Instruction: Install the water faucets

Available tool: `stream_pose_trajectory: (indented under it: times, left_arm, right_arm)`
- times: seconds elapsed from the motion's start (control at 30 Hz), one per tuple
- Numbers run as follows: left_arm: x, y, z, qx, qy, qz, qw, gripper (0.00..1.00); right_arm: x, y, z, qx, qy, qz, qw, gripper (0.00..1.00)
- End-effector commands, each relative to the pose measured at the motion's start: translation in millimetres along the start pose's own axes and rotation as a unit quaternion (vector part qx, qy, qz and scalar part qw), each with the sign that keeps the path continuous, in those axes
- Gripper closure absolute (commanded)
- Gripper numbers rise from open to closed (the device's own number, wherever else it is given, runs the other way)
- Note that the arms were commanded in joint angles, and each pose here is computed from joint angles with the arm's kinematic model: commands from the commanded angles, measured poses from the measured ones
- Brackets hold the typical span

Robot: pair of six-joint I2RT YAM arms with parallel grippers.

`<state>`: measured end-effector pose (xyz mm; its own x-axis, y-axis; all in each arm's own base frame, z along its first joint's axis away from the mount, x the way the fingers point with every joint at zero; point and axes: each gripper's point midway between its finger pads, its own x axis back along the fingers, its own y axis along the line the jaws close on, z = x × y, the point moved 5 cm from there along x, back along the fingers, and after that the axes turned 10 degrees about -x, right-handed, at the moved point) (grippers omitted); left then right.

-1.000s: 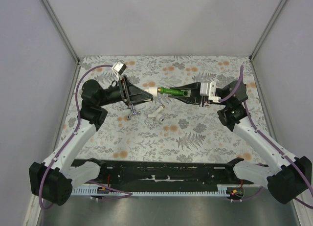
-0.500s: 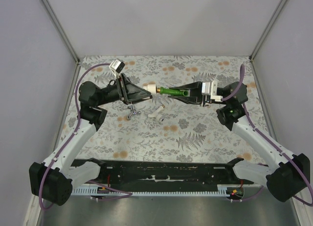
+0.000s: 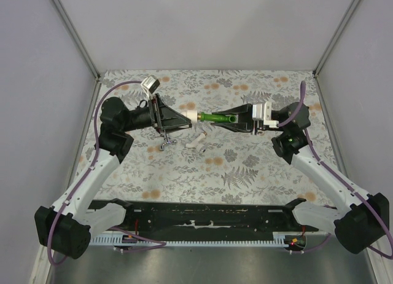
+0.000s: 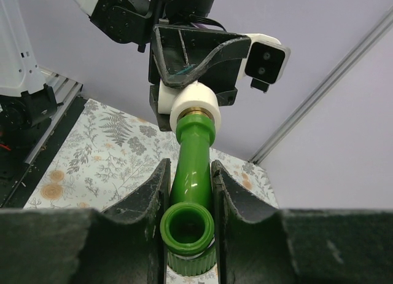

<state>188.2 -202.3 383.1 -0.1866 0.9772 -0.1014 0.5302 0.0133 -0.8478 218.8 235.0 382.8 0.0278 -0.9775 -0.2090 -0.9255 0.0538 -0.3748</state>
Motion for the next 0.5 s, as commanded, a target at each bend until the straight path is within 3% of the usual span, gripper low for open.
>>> stream_pose_trajectory:
  times: [0.0, 0.47]
  left_arm:
    - [2.3, -23.0, 0.7, -0.051, 0.02, 0.026, 0.998, 0.98]
    - [-3.0, -33.6, 5.0, -0.058, 0.045, 0.045, 0.996, 0.98]
  right_arm:
    - [-3.0, -0.9, -22.4, 0.036, -0.017, -0.01, 0.999, 1.0]
    - [-3.5, 4.7, -10.7, 0.018, 0.001, -0.038, 0.999, 1.0]
